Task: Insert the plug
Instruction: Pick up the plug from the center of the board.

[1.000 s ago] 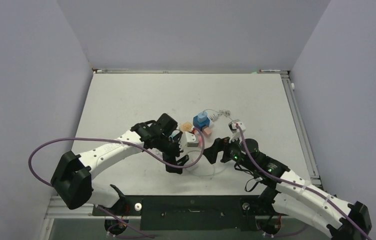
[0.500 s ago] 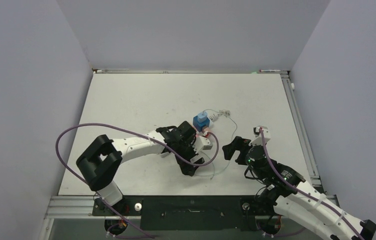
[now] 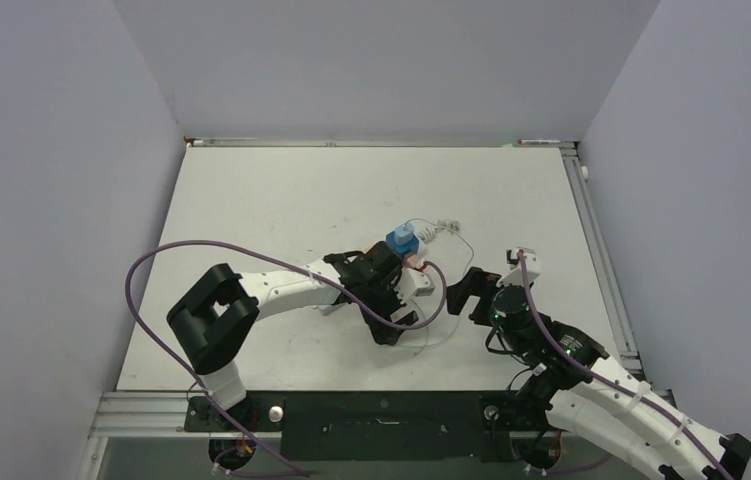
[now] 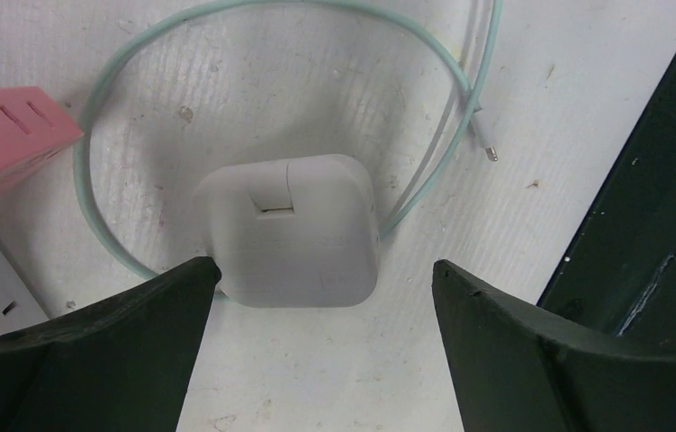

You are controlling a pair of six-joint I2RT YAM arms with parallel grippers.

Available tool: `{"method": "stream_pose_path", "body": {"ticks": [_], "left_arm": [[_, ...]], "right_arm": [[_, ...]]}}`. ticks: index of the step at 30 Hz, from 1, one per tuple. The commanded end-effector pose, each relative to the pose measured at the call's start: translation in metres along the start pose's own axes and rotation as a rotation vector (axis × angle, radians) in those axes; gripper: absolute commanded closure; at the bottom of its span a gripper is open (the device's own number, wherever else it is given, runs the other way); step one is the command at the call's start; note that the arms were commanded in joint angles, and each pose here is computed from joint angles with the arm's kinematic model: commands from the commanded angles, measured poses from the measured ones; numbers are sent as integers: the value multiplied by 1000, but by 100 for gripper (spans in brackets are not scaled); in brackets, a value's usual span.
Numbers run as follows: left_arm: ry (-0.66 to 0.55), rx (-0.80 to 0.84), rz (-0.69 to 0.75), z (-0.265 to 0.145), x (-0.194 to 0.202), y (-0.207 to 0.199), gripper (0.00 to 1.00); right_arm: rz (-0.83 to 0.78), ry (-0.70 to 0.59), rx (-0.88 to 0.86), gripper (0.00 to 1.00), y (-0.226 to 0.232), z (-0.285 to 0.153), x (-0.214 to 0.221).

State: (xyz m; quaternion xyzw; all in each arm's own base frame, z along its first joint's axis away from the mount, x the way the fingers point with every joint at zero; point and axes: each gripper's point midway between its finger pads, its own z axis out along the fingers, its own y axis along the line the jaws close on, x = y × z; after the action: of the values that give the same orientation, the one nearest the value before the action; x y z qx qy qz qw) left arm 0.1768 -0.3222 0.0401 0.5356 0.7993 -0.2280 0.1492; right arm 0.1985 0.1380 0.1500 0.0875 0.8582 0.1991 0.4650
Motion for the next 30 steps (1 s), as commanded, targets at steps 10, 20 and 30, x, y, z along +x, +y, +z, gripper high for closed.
{"method": "stream_pose_path", "body": {"ticks": [10,20,30], "left_arm": [[-92,-60,57,-33,-42,-4,12],[-84,-57,9,-25,-41,-4,9],[0,-46,-10,1,-14,-1,9]], "right_arm": [[16,-62,-53,10,14,0,-17],[16,-70,-54,10,12,-3,-18],[20,-89,-44,10,9,-7,-23]]}}
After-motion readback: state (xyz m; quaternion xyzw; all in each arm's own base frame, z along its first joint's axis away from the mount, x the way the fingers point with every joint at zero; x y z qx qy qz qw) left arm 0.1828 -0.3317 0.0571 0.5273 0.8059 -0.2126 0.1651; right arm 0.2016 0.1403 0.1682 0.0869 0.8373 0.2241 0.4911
